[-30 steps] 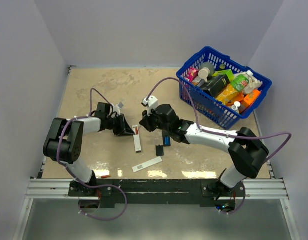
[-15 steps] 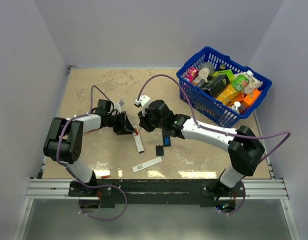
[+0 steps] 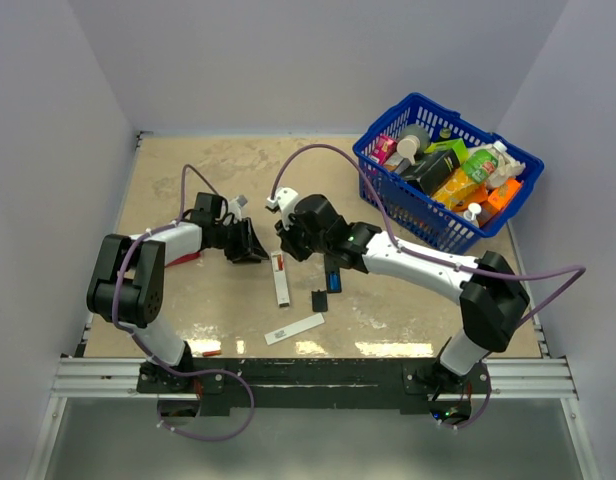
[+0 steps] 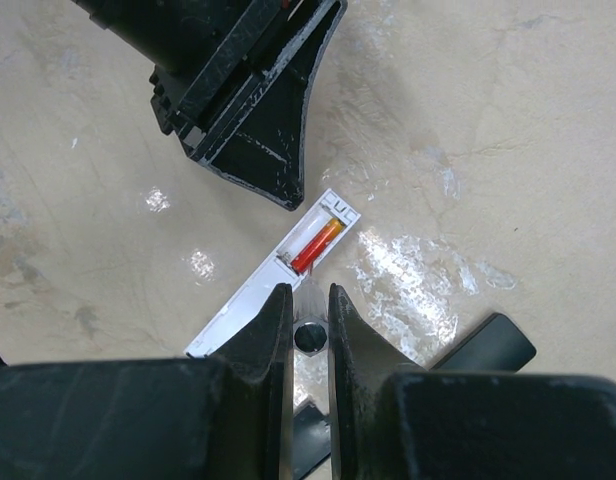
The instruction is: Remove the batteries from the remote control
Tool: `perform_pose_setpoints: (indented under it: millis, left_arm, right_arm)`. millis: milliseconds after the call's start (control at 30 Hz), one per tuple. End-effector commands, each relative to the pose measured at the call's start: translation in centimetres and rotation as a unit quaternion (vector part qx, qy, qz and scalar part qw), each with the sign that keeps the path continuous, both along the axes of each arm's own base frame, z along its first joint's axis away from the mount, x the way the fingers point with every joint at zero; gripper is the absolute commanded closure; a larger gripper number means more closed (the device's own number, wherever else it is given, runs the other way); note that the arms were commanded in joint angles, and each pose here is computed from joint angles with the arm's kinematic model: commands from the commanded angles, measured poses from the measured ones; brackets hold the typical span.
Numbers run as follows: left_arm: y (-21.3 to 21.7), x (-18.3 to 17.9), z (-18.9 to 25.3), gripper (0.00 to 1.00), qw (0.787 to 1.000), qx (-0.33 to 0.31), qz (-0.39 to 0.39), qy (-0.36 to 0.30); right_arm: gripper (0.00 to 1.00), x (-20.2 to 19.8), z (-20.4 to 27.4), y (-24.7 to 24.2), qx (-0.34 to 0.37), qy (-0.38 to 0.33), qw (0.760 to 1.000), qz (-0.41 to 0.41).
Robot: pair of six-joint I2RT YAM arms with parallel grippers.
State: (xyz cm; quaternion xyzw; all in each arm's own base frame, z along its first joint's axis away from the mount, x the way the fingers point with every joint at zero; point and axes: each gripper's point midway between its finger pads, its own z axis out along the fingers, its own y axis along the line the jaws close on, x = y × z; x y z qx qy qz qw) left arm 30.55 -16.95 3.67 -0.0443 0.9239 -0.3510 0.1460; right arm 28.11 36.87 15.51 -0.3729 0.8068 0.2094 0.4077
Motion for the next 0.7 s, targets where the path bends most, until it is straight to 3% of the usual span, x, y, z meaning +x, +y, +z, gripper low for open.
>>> perform_pose_setpoints:
  millis: [0,667]
  left_arm:
    - [-0.5,1.4,1.2,0.62,0.999,-0.02,-0.014,-0.031]
    - [-1.3,1.4,-0.5,0.7,0.999,-0.044,-0.025,-0.01]
  right_arm:
    - [1.0,0.9,2.2,1.1,0.015,-0.025,1.0,0.006]
    - [1.0,1.3,0.8,1.4,-0.009,-0.048,0.998,0.035]
